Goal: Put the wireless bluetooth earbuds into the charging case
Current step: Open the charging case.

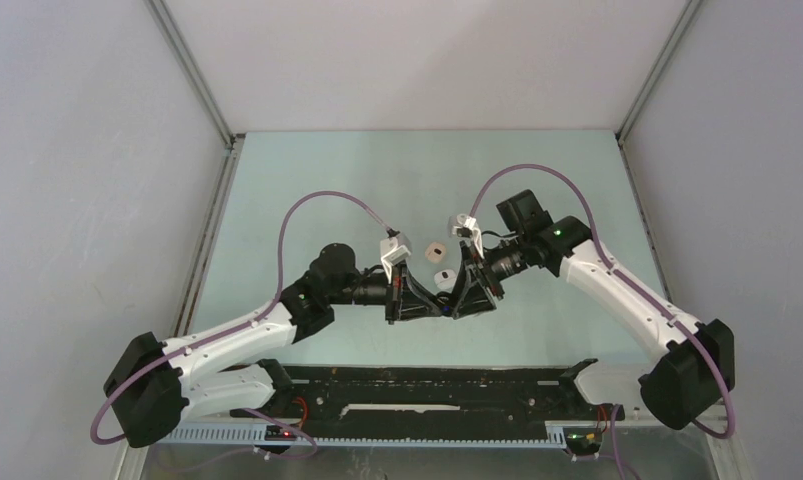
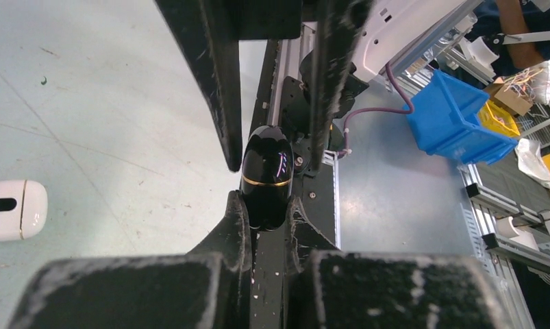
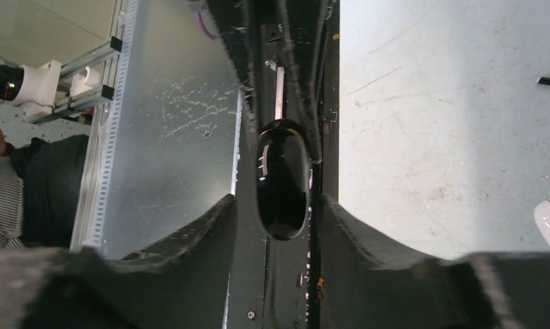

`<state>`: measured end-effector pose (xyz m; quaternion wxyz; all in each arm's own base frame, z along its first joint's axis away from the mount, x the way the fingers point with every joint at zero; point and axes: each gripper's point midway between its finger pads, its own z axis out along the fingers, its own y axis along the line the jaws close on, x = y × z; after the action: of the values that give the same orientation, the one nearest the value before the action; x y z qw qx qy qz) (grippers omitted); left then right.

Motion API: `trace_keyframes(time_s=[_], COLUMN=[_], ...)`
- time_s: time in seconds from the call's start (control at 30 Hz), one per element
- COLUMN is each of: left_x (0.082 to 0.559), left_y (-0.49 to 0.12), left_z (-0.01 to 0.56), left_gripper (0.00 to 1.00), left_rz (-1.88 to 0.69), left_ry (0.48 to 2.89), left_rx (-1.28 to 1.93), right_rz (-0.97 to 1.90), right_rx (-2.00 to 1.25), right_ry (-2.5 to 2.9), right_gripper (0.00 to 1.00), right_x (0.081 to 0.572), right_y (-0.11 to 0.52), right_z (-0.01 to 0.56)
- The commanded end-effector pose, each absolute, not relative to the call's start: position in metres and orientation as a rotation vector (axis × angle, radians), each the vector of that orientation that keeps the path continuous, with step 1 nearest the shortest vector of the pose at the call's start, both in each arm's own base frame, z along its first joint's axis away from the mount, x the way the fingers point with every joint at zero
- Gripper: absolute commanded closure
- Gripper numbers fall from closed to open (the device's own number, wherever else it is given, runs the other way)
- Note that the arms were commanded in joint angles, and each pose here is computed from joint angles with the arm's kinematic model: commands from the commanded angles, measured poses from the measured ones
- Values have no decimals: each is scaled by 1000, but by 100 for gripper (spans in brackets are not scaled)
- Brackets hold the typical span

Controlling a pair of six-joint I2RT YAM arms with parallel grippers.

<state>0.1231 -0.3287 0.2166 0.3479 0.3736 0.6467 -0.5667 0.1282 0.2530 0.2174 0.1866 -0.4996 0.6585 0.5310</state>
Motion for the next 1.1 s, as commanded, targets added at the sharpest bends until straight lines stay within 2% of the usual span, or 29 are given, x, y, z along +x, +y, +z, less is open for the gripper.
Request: trace_keyframes(time_s=[0.0,0.1,0.17,0.23,0.37,0.5,0.53,0.67,0.83,0.97,1.07], left_x=[122,123,123,124,120,108,105,93,90,88,89], left_y=[-332,-332,-332,-331,-327,-328,-328,-328,-329,-331,-331], left_z=[233,233,230,226,224,223,224,225,223,220,221], left_gripper=[100,96,82,73,70,81,80,70,68,60,59], left_rz=[-1484,-1484,-1473,-1430,-1396,-1425,-1426,-1420,-1414,-1417,-1405], left_ry=[1568,1568,1575,1582,1555,1518,1502,1445,1433,1445,1442], left_rx=[980,975,980,1011,1057,1129,1145,1189,1203,1209,1204], right_rz=[1483,1461,1420,1334,1191,1153,1157,1181,1205,1194,1187], right_rx=[-1400,-1401,-1434,-1490,-1592,-1633,-1638,-1653,-1640,-1643,-1644], right_ry=[1857,1866,1865,1865,1833,1839,1841,1864,1865,1873,1882], right_gripper=[58,76,90,95,97,100,100,100,100,100,100], right_x=[139,141,140,138,128,125,125,125,126,126,126], right_y=[263,263,261,257,256,258,259,261,265,266,266], right_z=[214,212,212,209,207,206,206,206,210,211,210])
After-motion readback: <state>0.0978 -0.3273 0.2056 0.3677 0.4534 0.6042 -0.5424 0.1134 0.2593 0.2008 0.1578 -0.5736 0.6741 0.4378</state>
